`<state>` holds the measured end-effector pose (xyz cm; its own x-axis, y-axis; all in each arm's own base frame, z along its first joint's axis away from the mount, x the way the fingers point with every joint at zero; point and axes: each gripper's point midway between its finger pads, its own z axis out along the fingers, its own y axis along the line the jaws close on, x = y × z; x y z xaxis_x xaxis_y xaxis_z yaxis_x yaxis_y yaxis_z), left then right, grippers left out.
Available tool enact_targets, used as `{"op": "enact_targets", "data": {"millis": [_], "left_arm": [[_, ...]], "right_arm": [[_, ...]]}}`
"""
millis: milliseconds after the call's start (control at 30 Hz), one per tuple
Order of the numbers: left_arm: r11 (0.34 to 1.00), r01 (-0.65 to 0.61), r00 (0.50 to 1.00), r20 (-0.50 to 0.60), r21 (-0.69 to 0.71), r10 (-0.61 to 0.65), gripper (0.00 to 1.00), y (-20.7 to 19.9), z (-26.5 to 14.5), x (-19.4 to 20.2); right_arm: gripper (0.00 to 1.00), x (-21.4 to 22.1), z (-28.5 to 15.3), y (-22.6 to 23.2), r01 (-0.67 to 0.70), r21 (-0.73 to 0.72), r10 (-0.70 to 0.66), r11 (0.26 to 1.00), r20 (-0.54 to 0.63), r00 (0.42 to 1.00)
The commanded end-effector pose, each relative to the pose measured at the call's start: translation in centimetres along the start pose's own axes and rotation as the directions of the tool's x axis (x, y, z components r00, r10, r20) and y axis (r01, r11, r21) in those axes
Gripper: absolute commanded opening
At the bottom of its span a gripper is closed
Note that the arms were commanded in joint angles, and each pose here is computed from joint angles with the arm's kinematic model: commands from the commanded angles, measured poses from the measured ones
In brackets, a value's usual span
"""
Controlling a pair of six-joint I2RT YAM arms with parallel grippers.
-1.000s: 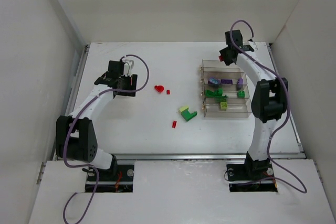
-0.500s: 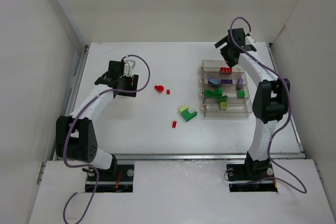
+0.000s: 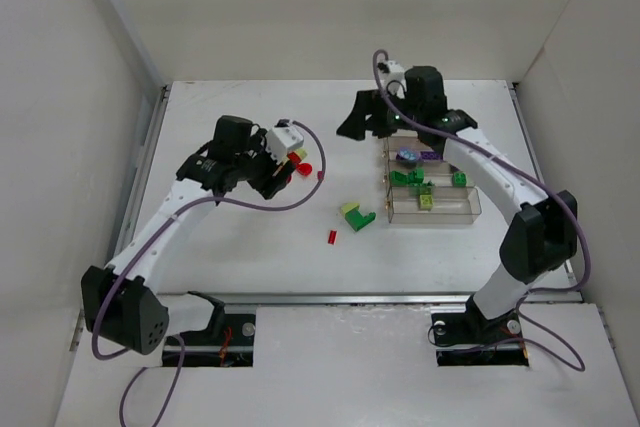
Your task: Sort the legos into containers by color
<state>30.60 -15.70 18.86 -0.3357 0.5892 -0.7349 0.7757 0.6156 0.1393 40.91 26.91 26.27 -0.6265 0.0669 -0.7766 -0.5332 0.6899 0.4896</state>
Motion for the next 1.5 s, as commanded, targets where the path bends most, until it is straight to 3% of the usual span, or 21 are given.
{"op": "enact_targets", "data": {"millis": [0, 200, 333, 500, 633, 700, 800, 833, 933, 1033, 1167, 1267, 1367, 1400, 1467], "left_arm": [[0.971, -0.219, 0.972, 0.109, 0.099, 0.208, 0.00, -2.1, -2.8, -1.6], [0.946, -0.300, 0.934, 0.241, 0.121, 0.265, 0.00, -3.4, -3.8, -4.1], [0.937, -0.320, 0.923, 0.269, 0.138, 0.275, 0.00, -4.4, -3.9, -5.0], [0.928, -0.349, 0.914, 0.264, 0.131, 0.307, 0.00, -5.1, -4.2, -4.9], [0.925, -0.359, 0.907, 0.278, 0.124, 0.315, 0.00, -5.5, -4.4, -5.4], [0.924, -0.369, 0.901, 0.282, 0.101, 0.329, 0.00, -5.5, -4.6, -5.7], [0.928, -0.358, 0.903, 0.291, 0.106, 0.315, 0.00, -5.7, -4.6, -6.0], [0.933, -0.347, 0.906, 0.291, 0.095, 0.307, 0.00, -5.5, -4.6, -6.2], [0.938, -0.333, 0.914, 0.275, 0.093, 0.297, 0.00, -5.4, -4.4, -5.7], [0.942, -0.325, 0.927, 0.228, 0.086, 0.299, 0.00, -5.2, -3.6, -4.0], [0.945, -0.315, 0.935, 0.197, 0.089, 0.294, 0.00, -5.3, -3.2, -2.7], [0.945, -0.315, 0.935, 0.197, 0.089, 0.294, 0.00, -5.4, -3.2, -2.4], [0.947, -0.309, 0.936, 0.203, 0.085, 0.287, 0.00, -5.3, -3.4, -2.8], [0.947, -0.309, 0.936, 0.204, 0.085, 0.287, 0.00, -5.3, -3.4, -2.8], [0.950, -0.300, 0.937, 0.209, 0.082, 0.278, 0.00, -5.3, -3.4, -3.0]], "right_arm": [[1.00, 1.7, -1.2, 5.0, 0.107, -0.254, -0.117, 0.961, -0.023, 0.993], [1.00, 4.4, -1.9, 11.9, 0.095, -0.480, -0.150, 0.872, -0.079, 0.986], [1.00, 4.6, -2.1, 12.5, 0.064, -0.507, -0.133, 0.860, -0.101, 0.986], [1.00, 5.5, -2.5, 13.8, 0.016, -0.617, -0.148, 0.787, -0.165, 0.975], [0.97, 5.8, -1.7, 13.2, -0.014, -0.592, -0.121, 0.806, -0.187, 0.975], [0.91, 6.0, -1.4, 13.0, -0.030, -0.588, -0.109, 0.809, -0.201, 0.974], [0.74, 5.9, -1.3, 13.6, -0.026, -0.603, -0.120, 0.797, -0.201, 0.972], [0.64, 5.9, -1.3, 13.6, -0.026, -0.603, -0.120, 0.797, -0.201, 0.972], [0.50, 5.8, -1.2, 13.5, -0.033, -0.595, -0.110, 0.803, -0.204, 0.973], [0.48, 6.1, -1.4, 13.3, -0.036, -0.585, -0.106, 0.810, -0.206, 0.973], [0.57, 6.1, -1.6, 12.5, -0.053, -0.569, -0.084, 0.821, -0.212, 0.974], [0.56, 6.4, -1.4, 12.4, -0.063, -0.573, -0.082, 0.817, -0.224, 0.971], [0.28, 6.0, -1.3, 12.7, -0.067, -0.581, -0.081, 0.811, -0.225, 0.971], [0.22, 6.0, -1.2, 12.7, -0.069, -0.587, -0.083, 0.806, -0.227, 0.970], [0.21, 5.9, -1.1, 12.8, -0.070, -0.594, -0.086, 0.801, -0.229, 0.970]]}}
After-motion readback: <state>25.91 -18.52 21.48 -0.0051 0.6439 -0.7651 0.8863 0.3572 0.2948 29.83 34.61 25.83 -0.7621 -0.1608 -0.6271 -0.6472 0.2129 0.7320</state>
